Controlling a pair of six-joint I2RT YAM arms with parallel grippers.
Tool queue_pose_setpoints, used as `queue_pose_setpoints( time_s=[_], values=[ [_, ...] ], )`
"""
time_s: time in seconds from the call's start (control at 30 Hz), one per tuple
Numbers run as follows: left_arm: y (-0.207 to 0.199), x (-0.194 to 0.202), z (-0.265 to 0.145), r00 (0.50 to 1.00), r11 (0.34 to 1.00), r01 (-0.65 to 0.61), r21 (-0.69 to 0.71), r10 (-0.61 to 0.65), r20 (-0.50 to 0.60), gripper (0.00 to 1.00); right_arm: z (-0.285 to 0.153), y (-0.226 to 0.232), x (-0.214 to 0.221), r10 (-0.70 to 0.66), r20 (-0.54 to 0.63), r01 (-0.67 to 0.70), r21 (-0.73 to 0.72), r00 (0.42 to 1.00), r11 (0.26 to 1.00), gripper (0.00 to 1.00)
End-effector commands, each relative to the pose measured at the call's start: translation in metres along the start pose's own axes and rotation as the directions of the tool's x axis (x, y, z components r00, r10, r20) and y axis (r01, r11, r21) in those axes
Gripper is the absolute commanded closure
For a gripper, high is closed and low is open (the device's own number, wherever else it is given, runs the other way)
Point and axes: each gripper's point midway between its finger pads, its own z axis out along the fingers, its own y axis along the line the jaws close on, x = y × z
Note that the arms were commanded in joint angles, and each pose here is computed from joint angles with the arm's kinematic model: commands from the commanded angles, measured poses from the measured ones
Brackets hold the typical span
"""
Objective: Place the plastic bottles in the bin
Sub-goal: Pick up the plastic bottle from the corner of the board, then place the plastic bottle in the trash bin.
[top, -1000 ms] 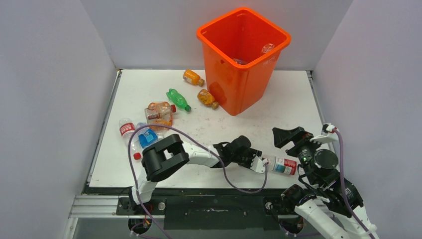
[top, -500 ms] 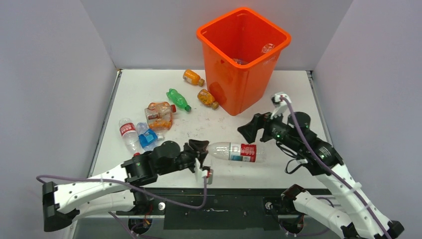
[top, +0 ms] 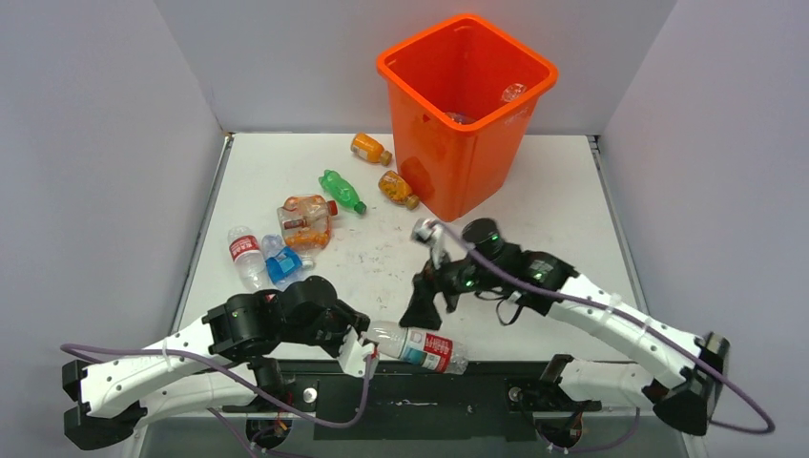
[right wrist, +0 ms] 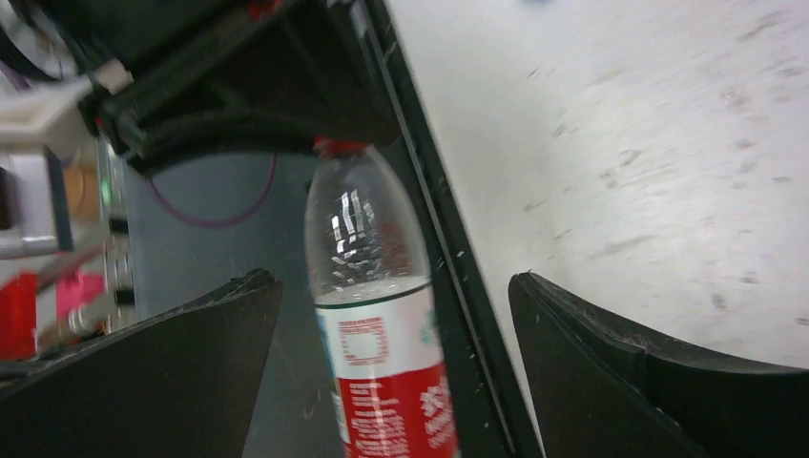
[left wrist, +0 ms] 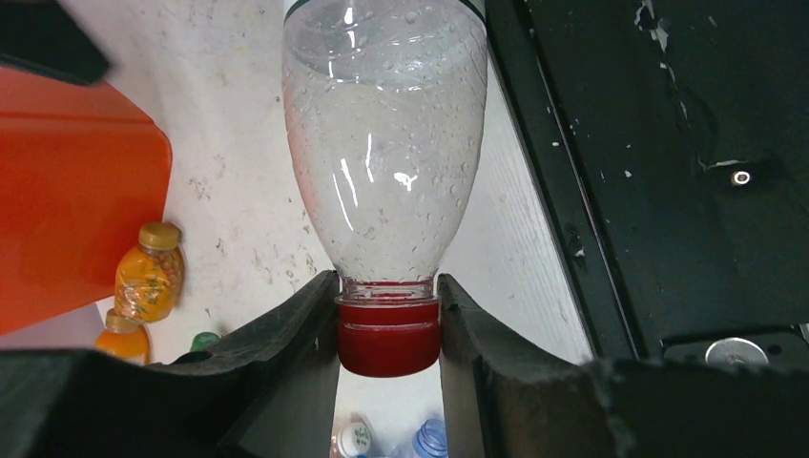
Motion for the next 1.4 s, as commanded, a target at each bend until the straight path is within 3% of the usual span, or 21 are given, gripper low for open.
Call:
queue_pose_setpoints(
  time_s=[0.0, 0.17, 0.37, 0.6, 0.87, 1.0, 1.2, 1.37],
  values=[
    [0.012, -0.004, -0.013, 0.999, 1.0, -0.018, -0.003, 0.018, -0.034, 1.0, 0.036, 0.032, 0.034, -0.174, -0.159, 0.175, -0.008, 0.972, 0.984, 0.08],
    [0.023, -0.004, -0.017, 0.996, 0.999, -0.043, 0.005, 0.044, -0.083, 1.0, 0.058, 0.021, 0.044, -0.217, -0.222, 0.237, 0.066, 0.951, 0.969, 0.08],
    [0.03, -0.02, -0.025, 0.999, 0.998, -0.054, -0.043, 0.054, -0.004, 1.0, 0.068, -0.004, 0.052, -0.235, -0.257, 0.281, 0.16, 0.938, 0.946, 0.08],
    [0.03, -0.034, -0.024, 0.995, 0.997, -0.043, -0.065, 0.048, 0.083, 1.0, 0.079, -0.013, 0.053, -0.23, -0.203, 0.271, 0.203, 0.952, 0.941, 0.02],
    [0.028, -0.046, -0.02, 0.987, 0.998, -0.037, -0.048, 0.044, 0.151, 1.0, 0.084, -0.011, 0.056, -0.247, -0.152, 0.274, 0.191, 0.957, 0.942, 0.07],
    [0.024, -0.05, -0.015, 0.983, 0.999, -0.027, -0.037, 0.033, 0.183, 1.0, 0.087, -0.013, 0.057, -0.283, -0.135, 0.305, 0.201, 0.95, 0.931, 0.0],
    [0.026, -0.05, -0.005, 0.98, 0.999, -0.011, -0.045, 0.02, 0.196, 1.0, 0.085, -0.012, 0.045, -0.331, -0.035, 0.329, 0.245, 0.943, 0.912, 0.49],
    [0.027, -0.048, 0.001, 0.982, 0.999, 0.006, -0.051, 0.004, 0.191, 1.0, 0.073, -0.011, 0.033, -0.365, 0.065, 0.333, 0.287, 0.929, 0.898, 0.69]
  ],
)
